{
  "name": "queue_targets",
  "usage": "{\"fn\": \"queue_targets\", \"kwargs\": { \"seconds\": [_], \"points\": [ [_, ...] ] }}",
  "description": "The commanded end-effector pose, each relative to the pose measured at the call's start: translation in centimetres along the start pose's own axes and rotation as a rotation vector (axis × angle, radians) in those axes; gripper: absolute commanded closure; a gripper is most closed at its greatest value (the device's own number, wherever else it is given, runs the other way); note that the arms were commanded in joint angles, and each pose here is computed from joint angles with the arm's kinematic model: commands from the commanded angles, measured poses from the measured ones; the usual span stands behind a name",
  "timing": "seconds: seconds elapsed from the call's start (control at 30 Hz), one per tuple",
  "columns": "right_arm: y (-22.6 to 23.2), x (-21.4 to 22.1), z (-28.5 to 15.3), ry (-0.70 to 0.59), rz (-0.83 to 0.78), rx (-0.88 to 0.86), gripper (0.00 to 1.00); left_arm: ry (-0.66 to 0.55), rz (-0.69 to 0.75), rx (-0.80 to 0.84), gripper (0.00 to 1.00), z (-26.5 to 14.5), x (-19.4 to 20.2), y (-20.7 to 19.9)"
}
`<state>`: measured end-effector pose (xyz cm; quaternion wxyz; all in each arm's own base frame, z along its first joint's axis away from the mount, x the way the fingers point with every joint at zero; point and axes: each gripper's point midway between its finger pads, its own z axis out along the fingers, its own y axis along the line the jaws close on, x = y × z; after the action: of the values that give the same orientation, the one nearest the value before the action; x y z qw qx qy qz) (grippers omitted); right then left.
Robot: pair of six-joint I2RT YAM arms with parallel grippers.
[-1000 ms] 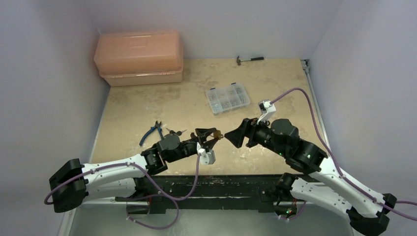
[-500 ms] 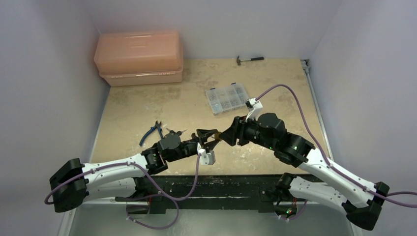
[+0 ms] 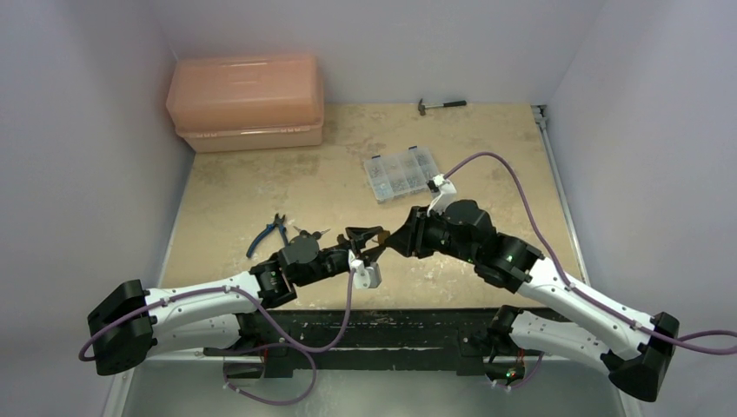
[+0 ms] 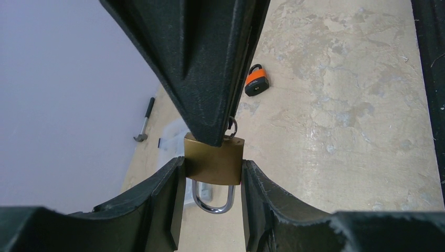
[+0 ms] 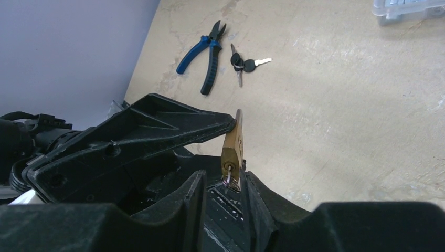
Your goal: Unlock with the key
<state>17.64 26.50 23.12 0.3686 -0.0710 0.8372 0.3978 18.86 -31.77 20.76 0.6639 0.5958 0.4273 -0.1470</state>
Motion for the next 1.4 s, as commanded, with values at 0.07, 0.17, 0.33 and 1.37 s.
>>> {"fn": "queue_targets", "kwargs": {
  "seconds": [0.07, 0.17, 0.33, 1.37],
  "points": [
    [0.2, -0.1, 0.3, -0.011, 0.022, -0.012, 0.74, -0.09, -0.002, -0.106, 1.0, 0.2, -3.2, 3.5],
    [0.2, 0.2, 0.6, -0.001, 0.027, -0.014, 0.87, -0.088, -0.002, -0.109, 1.0, 0.2, -3.2, 3.5],
    [0.0, 0.1, 1.0, 0.0, 0.068, 0.01, 1.0, -0.078, 0.015, -0.132, 1.0, 0.0, -3.0, 4.0],
    [1.5, 5.7, 6.6, 0.308, 1.189, 0.214, 1.0, 0.13, 0.241, -0.789, 1.0, -6.3, -1.2, 12.5]
  ]
}}
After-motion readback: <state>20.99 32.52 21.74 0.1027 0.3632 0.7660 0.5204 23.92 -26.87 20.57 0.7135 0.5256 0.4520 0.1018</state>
